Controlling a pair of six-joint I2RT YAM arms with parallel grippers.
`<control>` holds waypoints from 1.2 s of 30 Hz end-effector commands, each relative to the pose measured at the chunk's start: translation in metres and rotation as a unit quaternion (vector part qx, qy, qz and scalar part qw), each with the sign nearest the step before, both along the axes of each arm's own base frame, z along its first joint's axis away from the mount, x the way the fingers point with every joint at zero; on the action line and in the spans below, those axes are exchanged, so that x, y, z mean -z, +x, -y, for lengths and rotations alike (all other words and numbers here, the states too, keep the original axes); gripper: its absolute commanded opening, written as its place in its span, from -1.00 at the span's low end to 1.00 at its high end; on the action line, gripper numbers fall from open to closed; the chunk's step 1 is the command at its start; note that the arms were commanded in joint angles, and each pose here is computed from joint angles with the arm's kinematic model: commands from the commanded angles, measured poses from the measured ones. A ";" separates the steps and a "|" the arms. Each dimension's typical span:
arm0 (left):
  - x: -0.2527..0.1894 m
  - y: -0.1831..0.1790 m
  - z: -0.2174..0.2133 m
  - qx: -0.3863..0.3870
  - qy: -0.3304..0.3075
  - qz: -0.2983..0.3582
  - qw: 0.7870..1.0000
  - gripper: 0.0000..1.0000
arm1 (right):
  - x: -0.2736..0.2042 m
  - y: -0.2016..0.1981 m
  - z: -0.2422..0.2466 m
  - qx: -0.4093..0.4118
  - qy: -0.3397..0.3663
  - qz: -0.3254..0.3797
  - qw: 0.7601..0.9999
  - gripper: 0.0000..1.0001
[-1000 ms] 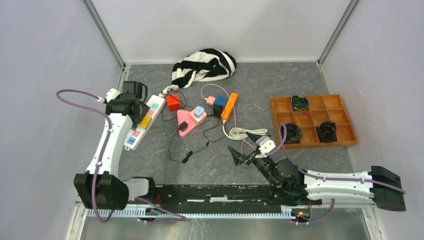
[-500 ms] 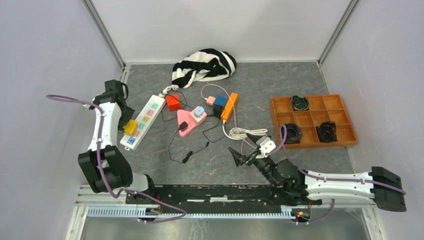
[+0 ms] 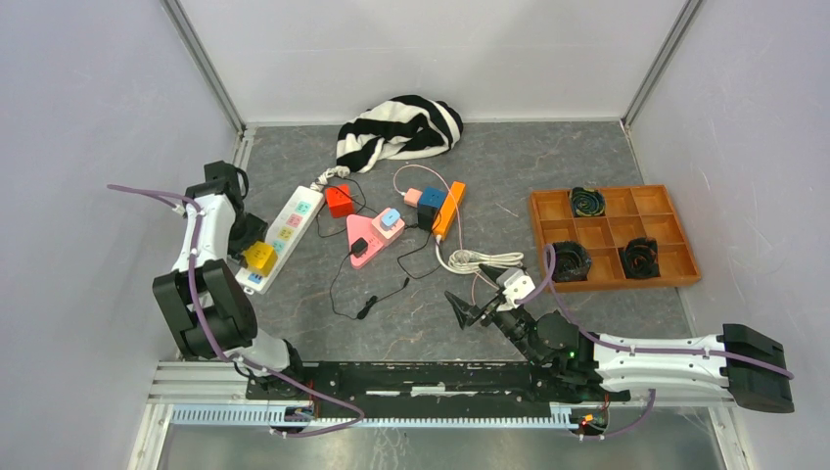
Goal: Insert the plug
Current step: Insert the plug into the socket.
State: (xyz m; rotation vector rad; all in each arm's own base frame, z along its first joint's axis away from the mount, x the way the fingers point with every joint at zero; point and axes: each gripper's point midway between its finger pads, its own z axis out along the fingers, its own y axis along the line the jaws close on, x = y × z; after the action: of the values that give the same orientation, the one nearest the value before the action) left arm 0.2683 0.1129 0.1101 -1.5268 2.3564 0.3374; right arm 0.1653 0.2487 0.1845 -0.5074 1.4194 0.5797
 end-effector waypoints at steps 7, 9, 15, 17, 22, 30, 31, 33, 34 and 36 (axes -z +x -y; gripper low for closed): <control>0.006 0.011 -0.010 0.029 0.000 0.007 1.000 -0.15 | -0.005 0.000 0.000 0.002 0.018 -0.004 1.000 0.96; 0.002 0.014 -0.013 0.028 0.006 0.013 1.000 -0.14 | -0.004 0.001 0.001 0.005 0.017 -0.003 1.000 0.97; 0.000 0.023 -0.010 0.033 -0.005 0.033 0.999 -0.15 | -0.004 0.001 0.000 0.005 0.015 -0.002 1.000 0.96; 0.001 0.024 -0.008 0.033 -0.011 0.036 0.999 -0.16 | -0.003 0.001 -0.001 0.005 0.013 -0.003 1.000 0.96; 0.005 0.027 -0.008 0.033 -0.011 0.042 0.999 -0.15 | -0.004 0.002 -0.001 0.005 0.017 -0.003 1.000 0.96; 0.011 0.027 -0.009 0.018 -0.015 0.032 0.999 -0.16 | -0.004 0.002 0.002 0.010 0.016 -0.001 1.000 0.96; 0.012 0.025 -0.009 0.014 -0.013 0.028 0.999 -0.17 | -0.004 0.002 0.003 0.011 0.016 0.000 1.000 0.96; 0.015 0.021 -0.009 0.008 -0.014 0.020 1.000 -0.17 | -0.004 0.003 0.004 0.014 0.017 0.000 1.000 0.96; 0.017 0.020 -0.008 0.005 -0.016 0.018 1.000 -0.17 | -0.004 0.003 0.004 0.015 0.017 0.000 1.000 0.96; 0.020 0.017 -0.005 0.001 -0.024 0.014 1.000 -0.18 | -0.003 0.003 0.004 0.014 0.016 -0.001 1.000 0.96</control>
State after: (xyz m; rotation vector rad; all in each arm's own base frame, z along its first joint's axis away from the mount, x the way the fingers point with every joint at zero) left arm 0.2885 0.1186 0.1010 -1.4815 2.3532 0.2497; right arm 0.1667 0.2485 0.1820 -0.5028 1.4274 0.5693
